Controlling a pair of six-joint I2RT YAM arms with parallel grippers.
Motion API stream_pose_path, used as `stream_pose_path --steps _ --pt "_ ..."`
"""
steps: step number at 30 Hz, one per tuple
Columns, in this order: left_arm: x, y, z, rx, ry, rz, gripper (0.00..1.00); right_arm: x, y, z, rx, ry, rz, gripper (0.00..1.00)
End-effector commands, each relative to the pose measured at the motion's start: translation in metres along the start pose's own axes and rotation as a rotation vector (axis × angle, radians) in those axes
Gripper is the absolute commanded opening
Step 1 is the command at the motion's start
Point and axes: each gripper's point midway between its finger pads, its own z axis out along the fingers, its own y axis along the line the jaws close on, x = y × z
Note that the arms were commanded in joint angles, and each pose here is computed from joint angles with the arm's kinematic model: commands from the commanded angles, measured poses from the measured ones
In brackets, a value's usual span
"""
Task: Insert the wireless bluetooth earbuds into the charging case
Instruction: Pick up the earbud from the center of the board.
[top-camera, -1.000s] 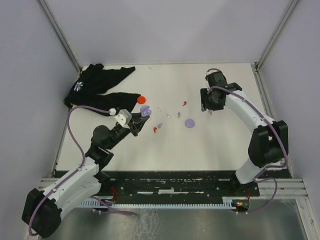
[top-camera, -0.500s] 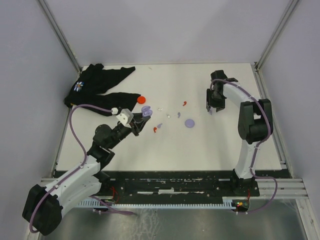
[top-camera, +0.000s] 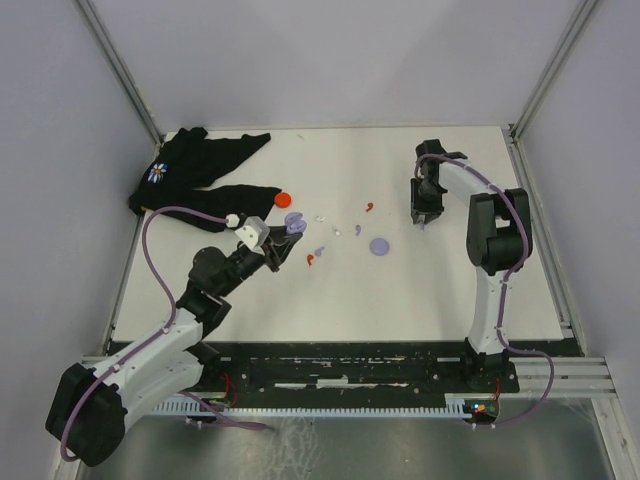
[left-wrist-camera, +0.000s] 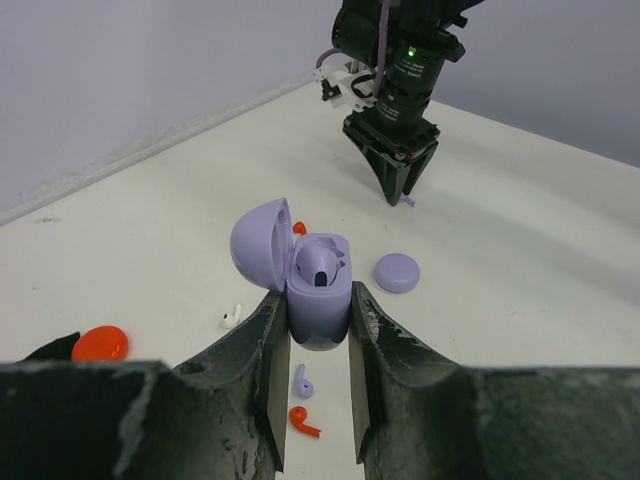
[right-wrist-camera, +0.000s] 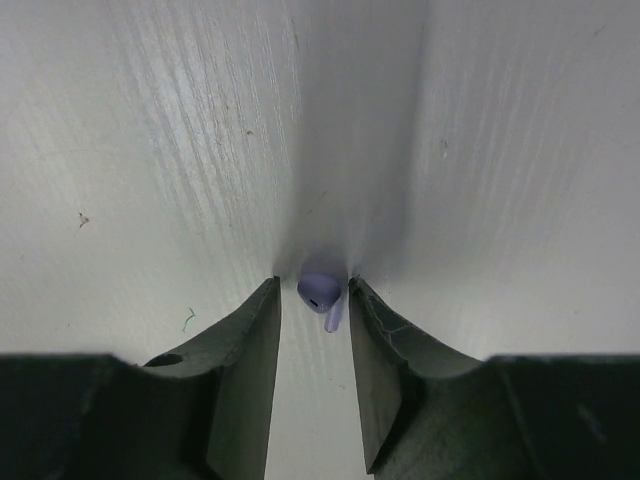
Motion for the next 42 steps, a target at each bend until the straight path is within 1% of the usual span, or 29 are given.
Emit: stream_pose_path --steps 1,4,10,13,17,21,26,34,35,36,37,42 --pt "-0.020 0.001 0.003 0.004 -0.071 0.018 0.03 -0.005 -0.003 -0.002 0.018 0.016 -0.008 0.40" --pt "-0.022 0.000 0.003 0.006 -0.078 0.018 0.03 0.000 -0.005 -0.001 0.027 0.029 -0.017 0.38" --pt "-0.024 -0.001 0.003 0.014 -0.089 0.006 0.03 0.005 -0.007 -0.003 0.032 0.031 -0.036 0.28" --pt "-0.024 -0.002 0.003 0.017 -0.091 0.000 0.03 0.008 -0.007 -0.005 0.031 0.028 -0.050 0.25" --pt "-0.026 -0.003 0.003 0.023 -0.101 -0.014 0.03 0.007 -0.003 -0.016 0.009 -0.012 -0.052 0.22" --pt "-0.029 -0.009 0.003 0.052 -0.120 -0.037 0.03 0.007 0.006 -0.040 -0.027 -0.073 -0.062 0.22" --pt "-0.036 -0.015 0.005 0.084 -0.153 -0.056 0.03 0.012 0.028 -0.079 -0.095 -0.167 -0.097 0.21" --pt "-0.049 -0.027 0.012 0.170 -0.194 -0.073 0.03 0.016 0.074 -0.165 -0.253 -0.387 -0.180 0.22" --pt "-0.051 -0.029 0.013 0.183 -0.197 -0.073 0.03 0.017 0.083 -0.178 -0.277 -0.420 -0.198 0.22" --pt "-0.055 -0.032 0.017 0.206 -0.203 -0.073 0.03 0.019 0.098 -0.203 -0.320 -0.488 -0.235 0.22" --pt "-0.056 -0.032 0.018 0.213 -0.204 -0.073 0.03 0.020 0.102 -0.208 -0.332 -0.502 -0.242 0.22" --pt "-0.066 -0.036 0.024 0.251 -0.222 -0.057 0.03 0.024 0.124 -0.266 -0.450 -0.659 -0.282 0.21"
